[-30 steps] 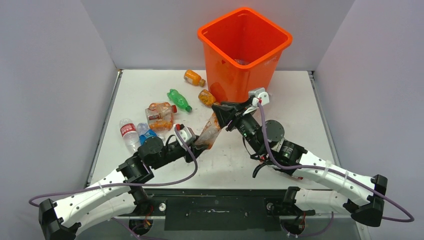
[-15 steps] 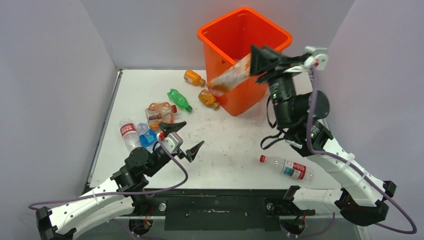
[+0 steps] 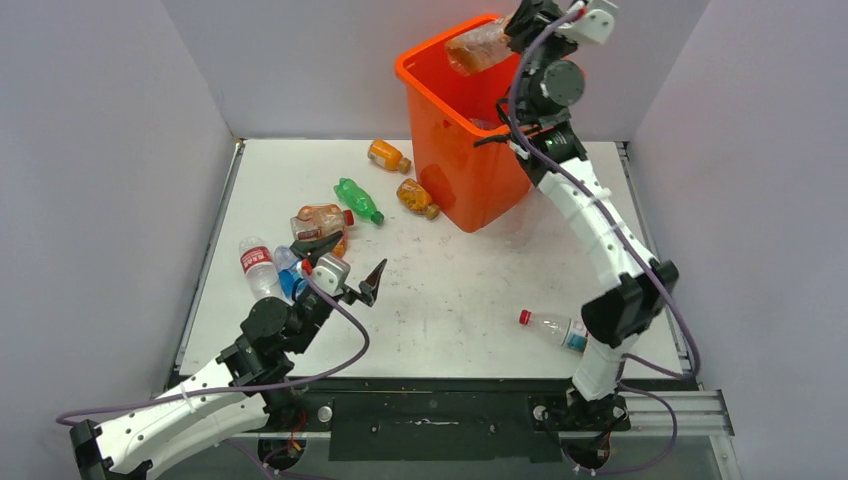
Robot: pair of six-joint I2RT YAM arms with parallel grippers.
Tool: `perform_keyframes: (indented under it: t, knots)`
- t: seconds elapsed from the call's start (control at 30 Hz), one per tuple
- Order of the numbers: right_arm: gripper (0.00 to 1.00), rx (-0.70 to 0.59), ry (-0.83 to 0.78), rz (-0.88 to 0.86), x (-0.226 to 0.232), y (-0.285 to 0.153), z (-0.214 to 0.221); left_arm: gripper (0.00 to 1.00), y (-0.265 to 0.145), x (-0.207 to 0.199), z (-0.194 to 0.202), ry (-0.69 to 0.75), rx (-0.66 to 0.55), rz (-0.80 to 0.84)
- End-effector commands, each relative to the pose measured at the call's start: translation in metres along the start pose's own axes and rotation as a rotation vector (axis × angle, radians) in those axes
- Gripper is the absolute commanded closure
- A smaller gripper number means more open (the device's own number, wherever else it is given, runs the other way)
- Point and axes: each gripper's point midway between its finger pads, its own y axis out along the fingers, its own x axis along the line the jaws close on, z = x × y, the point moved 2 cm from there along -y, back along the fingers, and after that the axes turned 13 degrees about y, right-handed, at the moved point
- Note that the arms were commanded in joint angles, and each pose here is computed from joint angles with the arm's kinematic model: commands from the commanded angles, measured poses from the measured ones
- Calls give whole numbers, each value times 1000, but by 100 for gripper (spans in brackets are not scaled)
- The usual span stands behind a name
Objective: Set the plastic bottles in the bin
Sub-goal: Place the plastic bottle in the trash bin.
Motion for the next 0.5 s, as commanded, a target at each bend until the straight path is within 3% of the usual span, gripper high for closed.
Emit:
perform_keyframes:
  t: [0.0,0.1,0.13,0.17,0.23,0.33,0.47]
  knots:
    - [95,43,5,-46,4,25,41,4,-1,17,-11,-7,-41,-81]
    - [94,87,15,-93,6,31,79,4,0,21,-12,-46,-50,-108]
    - [86,113,17,-108,6,31,90,4,0,23,-11,-49,-51,-114]
    - [72,131,29,-129,8,31,98,4,1,23,-10,-49,-50,-115]
    - [31,170,41,-149,10,29,110,4,2,21,-9,-48,-49,-110]
    - [3,187,57,-164,15,27,108,4,2,22,-7,-45,-43,-112]
    - [10,160,98,-194,35,20,72,4,2,24,-7,-39,-39,-125]
